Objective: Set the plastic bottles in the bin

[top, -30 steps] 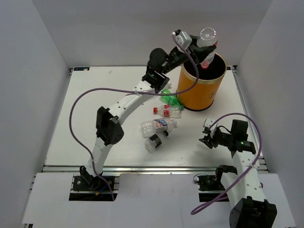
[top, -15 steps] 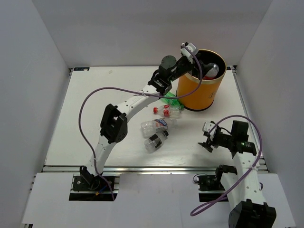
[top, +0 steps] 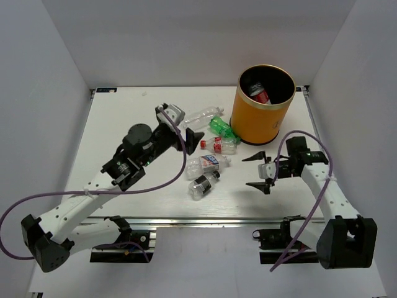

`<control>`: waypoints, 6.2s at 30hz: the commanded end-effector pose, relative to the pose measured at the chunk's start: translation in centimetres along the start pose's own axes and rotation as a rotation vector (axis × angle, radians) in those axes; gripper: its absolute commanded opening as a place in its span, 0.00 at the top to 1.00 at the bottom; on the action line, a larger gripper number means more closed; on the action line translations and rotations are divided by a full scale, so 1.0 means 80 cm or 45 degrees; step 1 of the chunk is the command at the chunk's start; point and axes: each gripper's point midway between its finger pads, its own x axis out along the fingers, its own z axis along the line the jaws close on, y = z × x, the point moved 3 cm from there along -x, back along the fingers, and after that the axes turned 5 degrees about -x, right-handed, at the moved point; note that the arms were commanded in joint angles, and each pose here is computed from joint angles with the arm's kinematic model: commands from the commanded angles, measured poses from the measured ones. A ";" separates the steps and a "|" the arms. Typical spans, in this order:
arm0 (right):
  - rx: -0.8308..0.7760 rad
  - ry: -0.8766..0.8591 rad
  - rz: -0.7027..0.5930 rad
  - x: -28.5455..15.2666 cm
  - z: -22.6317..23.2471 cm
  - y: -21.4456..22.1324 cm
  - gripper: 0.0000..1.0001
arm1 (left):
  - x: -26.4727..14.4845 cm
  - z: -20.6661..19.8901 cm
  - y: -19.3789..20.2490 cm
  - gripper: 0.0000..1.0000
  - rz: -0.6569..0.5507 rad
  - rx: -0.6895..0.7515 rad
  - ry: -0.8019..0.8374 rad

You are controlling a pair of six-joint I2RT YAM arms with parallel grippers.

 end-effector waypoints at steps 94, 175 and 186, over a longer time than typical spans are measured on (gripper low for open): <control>0.595 0.976 0.635 -0.121 -0.337 -0.002 0.10 | 0.045 0.019 0.348 0.00 1.097 0.477 0.288; 0.516 0.459 0.398 -0.067 -0.003 0.012 0.27 | 0.337 -0.008 -0.031 0.00 -0.268 0.099 -0.133; 0.015 0.015 0.174 0.006 -0.033 0.049 0.21 | 0.049 0.020 0.045 0.00 0.149 0.034 -0.303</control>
